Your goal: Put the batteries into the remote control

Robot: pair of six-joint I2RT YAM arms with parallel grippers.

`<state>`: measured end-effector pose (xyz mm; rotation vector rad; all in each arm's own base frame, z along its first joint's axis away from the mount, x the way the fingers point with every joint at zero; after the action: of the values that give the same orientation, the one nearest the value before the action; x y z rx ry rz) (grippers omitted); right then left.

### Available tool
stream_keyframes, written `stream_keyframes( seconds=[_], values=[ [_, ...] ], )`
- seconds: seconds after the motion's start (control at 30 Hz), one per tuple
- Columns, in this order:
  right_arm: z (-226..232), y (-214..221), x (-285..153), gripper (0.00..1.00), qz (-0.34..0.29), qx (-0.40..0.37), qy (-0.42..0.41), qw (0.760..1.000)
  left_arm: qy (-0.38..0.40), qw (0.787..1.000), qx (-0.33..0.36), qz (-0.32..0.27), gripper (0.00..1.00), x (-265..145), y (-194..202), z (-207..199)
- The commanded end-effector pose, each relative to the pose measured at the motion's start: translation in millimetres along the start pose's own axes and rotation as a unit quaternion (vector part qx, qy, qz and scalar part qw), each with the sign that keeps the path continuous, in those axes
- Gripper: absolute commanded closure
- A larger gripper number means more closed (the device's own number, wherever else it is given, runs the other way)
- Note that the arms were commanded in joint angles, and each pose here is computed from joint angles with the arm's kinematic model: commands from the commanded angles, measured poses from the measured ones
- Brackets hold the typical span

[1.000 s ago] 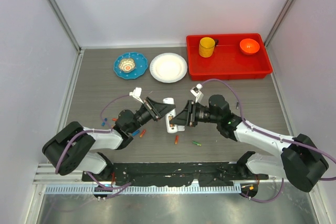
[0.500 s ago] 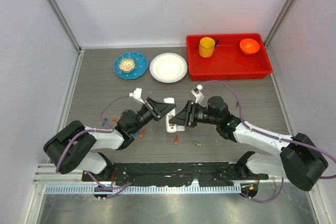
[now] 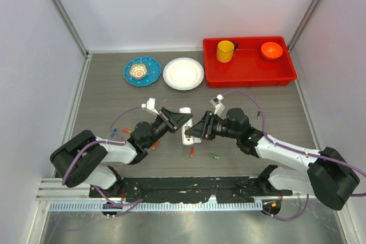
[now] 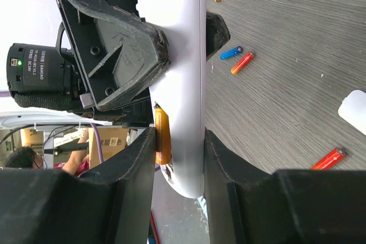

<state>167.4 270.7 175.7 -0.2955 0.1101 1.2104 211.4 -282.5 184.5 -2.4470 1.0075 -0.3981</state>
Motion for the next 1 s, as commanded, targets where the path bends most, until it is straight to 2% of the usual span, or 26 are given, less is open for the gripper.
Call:
stream_keyframes(
  seconds=[0.0, 0.17, 0.6, 0.73, 0.87, 0.97],
  values=[
    [4, -41, 4, 0.99, -0.139, -0.004, 0.014, 0.990, 0.227, 0.974, -0.017, -0.008, 1.00, -12, -4, -106],
    [3, -48, 2, 0.99, -0.166, -0.005, 0.023, 0.986, 0.235, 0.972, -0.017, 0.001, 1.00, -12, 3, -113],
    [-4, -66, 5, 0.99, -0.181, 0.004, 0.037, 0.983, 0.240, 0.970, -0.021, 0.032, 1.00, -16, 24, -116],
    [-3, -61, 11, 0.99, -0.143, -0.003, 0.027, 0.989, 0.235, 0.972, -0.014, 0.017, 1.00, -15, 20, -114],
    [6, -43, 16, 0.99, -0.052, -0.028, 0.012, 0.998, 0.222, 0.975, -0.004, 0.004, 1.00, -14, 11, -108],
    [9, -37, 17, 0.98, -0.017, -0.046, 0.008, 0.999, 0.201, 0.980, 0.004, -0.005, 1.00, -13, 2, -96]
  ],
)
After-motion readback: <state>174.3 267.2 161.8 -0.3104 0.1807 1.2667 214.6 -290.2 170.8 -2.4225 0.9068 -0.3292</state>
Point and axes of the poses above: each gripper's point midway between its finger pads, its own x axis out along the fingers, its own z axis along the line the jaws close on, y = z × x, the point moved 4 cm from there along -x, back along the fingers, and after that the axes turned 13 degrees about x, right-handed, at the moved point
